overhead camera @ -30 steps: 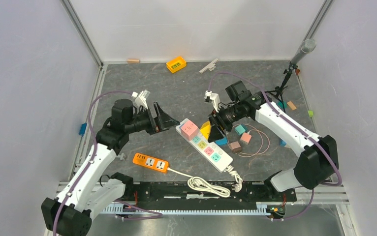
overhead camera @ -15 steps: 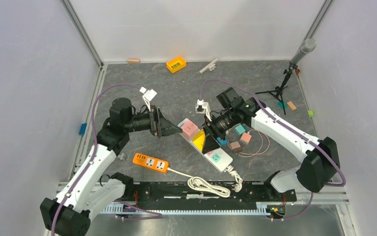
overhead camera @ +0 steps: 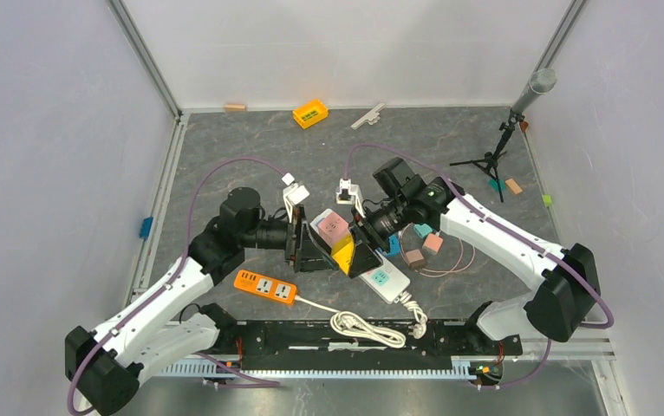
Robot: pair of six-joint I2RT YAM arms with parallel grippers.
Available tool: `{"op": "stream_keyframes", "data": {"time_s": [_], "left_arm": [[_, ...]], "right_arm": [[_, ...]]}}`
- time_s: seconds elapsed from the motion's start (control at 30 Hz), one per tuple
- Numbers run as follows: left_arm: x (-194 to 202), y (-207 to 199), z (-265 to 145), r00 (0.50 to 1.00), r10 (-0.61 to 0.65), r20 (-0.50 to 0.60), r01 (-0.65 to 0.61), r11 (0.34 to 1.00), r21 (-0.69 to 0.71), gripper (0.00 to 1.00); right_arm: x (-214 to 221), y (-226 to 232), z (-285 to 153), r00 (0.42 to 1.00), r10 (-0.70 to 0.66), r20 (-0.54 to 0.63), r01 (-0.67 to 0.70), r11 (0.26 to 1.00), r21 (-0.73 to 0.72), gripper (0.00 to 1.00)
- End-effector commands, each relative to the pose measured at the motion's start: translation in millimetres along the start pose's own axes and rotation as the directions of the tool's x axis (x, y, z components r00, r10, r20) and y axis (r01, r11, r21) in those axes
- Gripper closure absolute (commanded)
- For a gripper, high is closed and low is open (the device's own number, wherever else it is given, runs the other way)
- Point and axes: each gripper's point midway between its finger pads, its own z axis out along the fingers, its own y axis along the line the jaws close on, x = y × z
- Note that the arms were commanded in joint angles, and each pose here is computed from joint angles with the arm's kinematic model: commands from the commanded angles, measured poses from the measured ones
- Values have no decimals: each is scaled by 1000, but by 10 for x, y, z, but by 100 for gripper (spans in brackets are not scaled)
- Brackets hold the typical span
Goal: Insert the plug
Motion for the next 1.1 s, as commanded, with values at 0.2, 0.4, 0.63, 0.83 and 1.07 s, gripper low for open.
{"op": "stream_keyframes", "data": {"time_s": [0.2,0.4,0.63,0.83,1.07], "left_arm": [[-22,82,153,992,125,2,-125,992,15,13],[-32,184,192,993,118,1,-118,993,-20,10],[-17,332,148,989,147,-5,-147,983,-109,8],[-7,212,145,988,155,11,-155,987,-47,9],[-25,-98,145,991,129,17,-130,985,112,17]], "right_arm": [[-294,422,-9,993,-92,73,100,990,-103,100],[-308,492,25,993,-101,64,108,987,-123,100],[-327,535,28,992,-110,56,117,985,-131,100],[-304,541,48,991,-127,38,131,982,-138,100],[-331,548,56,990,-140,31,143,980,-140,100]]}}
